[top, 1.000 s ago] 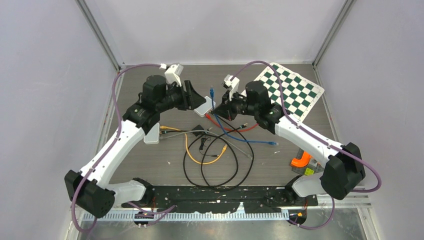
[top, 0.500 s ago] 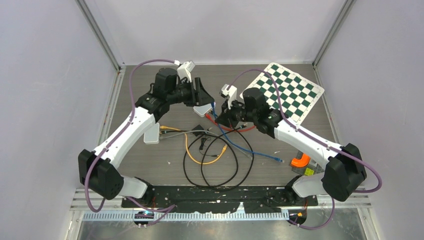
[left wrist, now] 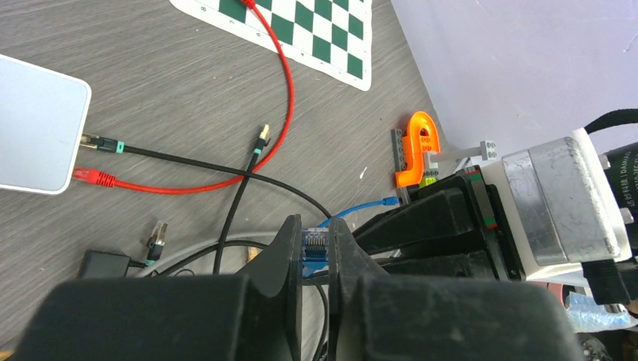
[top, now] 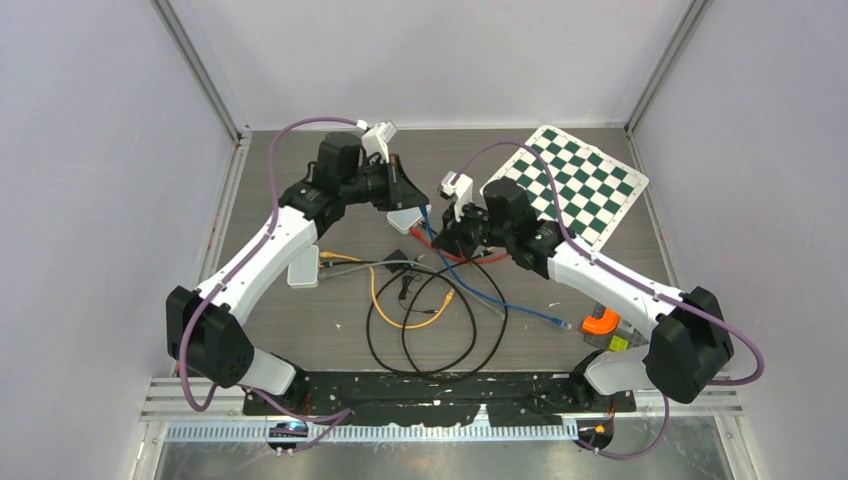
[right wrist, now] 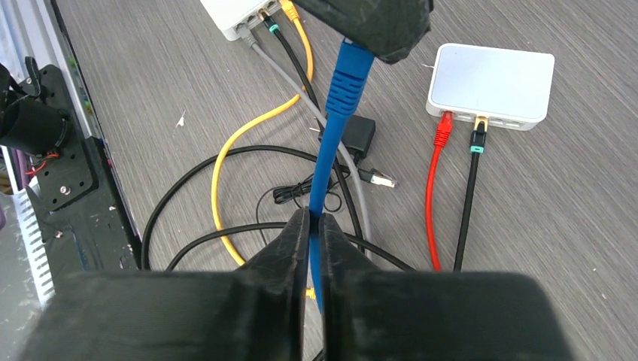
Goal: Insert the plug into the switch port
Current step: Pick up the connector from the center of the board.
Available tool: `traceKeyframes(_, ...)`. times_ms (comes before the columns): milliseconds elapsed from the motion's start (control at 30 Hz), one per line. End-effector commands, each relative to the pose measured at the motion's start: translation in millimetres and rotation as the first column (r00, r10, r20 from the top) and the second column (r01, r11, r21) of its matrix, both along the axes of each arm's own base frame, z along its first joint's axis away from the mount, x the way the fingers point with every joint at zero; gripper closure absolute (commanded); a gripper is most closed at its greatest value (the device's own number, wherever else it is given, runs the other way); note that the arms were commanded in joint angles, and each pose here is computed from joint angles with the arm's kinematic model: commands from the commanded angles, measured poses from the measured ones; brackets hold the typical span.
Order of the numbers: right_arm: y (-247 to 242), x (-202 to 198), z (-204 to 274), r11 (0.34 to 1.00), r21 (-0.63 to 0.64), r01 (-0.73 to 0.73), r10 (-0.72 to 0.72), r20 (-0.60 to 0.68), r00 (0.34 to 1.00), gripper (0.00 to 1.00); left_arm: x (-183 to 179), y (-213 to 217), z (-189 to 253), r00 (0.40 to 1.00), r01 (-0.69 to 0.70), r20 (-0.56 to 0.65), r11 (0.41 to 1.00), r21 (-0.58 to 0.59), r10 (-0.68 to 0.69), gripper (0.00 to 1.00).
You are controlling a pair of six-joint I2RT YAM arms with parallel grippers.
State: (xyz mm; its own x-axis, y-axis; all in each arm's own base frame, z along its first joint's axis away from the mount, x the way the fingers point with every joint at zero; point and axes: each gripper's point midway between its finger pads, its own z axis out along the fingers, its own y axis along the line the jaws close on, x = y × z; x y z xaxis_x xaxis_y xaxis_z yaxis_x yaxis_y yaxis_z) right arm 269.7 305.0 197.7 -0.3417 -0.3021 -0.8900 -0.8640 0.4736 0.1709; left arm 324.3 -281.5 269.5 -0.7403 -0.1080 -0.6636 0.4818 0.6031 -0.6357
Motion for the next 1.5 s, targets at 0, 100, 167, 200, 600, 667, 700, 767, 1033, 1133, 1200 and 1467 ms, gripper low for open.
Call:
traceKeyframes(0, -7, 9, 23, 0.999, -0.001, 0.049, -0.049, 0.09, 0.995, 0.8, -2, -3, 26, 0.996, 0.057, 0.073, 0.998, -0.04, -0.054, 1.0)
traceKeyframes(100, -13, 16, 50, 0.997, 0.026, 0.077, -0.08, 0.117, 0.99, 0.61, -2, 3, 30, 0.993, 0.076, 0.098, 0.996, -0.044, -0.072, 1.0)
traceKeyframes(167, -16, 17, 74, 0.995, 0.077, 0.061, -0.071, 0.129, 0.989, 0.53, -1, 8, 39, 0.988, 0.09, 0.132, 0.994, -0.061, -0.082, 1.0)
traceKeyframes(200, -21, 19, 86, 0.992, 0.105, 0.073, -0.086, 0.131, 0.988, 0.51, 1, 12, 44, 0.984, 0.092, 0.16, 0.994, -0.066, -0.081, 1.0)
traceKeyframes(600, -25, 16, 190, 0.913, 0.386, -0.13, 0.031, 0.252, 0.967, 0.39, -17, 17, 126, 0.849, 0.274, 0.506, 0.947, -0.168, -0.156, 1.0)
traceKeyframes(667, -20, 11, 199, 0.884, 0.429, -0.186, 0.075, 0.261, 0.962, 0.39, -25, 17, 134, 0.823, 0.306, 0.544, 0.934, -0.182, -0.164, 1.0)
traceKeyframes(700, -17, 8, 199, 0.872, 0.446, -0.203, 0.105, 0.234, 0.967, 0.39, -29, 16, 138, 0.81, 0.324, 0.561, 0.928, -0.186, -0.171, 1.0)
traceKeyframes(767, -12, 9, 203, 0.854, 0.47, -0.225, 0.135, 0.217, 0.967, 0.4, -35, 15, 143, 0.789, 0.36, 0.585, 0.913, -0.191, -0.189, 1.0)
traceKeyframes(1033, -2, 4, 211, 0.782, 0.55, -0.294, 0.218, 0.201, 0.955, 0.41, -48, 12, 150, 0.764, 0.433, 0.606, 0.872, -0.228, -0.221, 1.0)
traceKeyframes(1133, -1, 0, 213, 0.758, 0.568, -0.322, 0.241, 0.214, 0.946, 0.43, -48, 11, 147, 0.768, 0.437, 0.6, 0.869, -0.234, -0.225, 1.0)
traceKeyframes(1200, 1, -1, 213, 0.751, 0.572, -0.33, 0.255, 0.209, 0.944, 0.43, -49, 10, 147, 0.767, 0.442, 0.601, 0.864, -0.242, -0.225, 1.0)
traceKeyframes(1467, 14, -14, 214, 0.714, 0.582, -0.389, 0.328, 0.214, 0.92, 0.43, -52, 8, 147, 0.77, 0.453, 0.595, 0.853, -0.258, -0.229, 1.0)
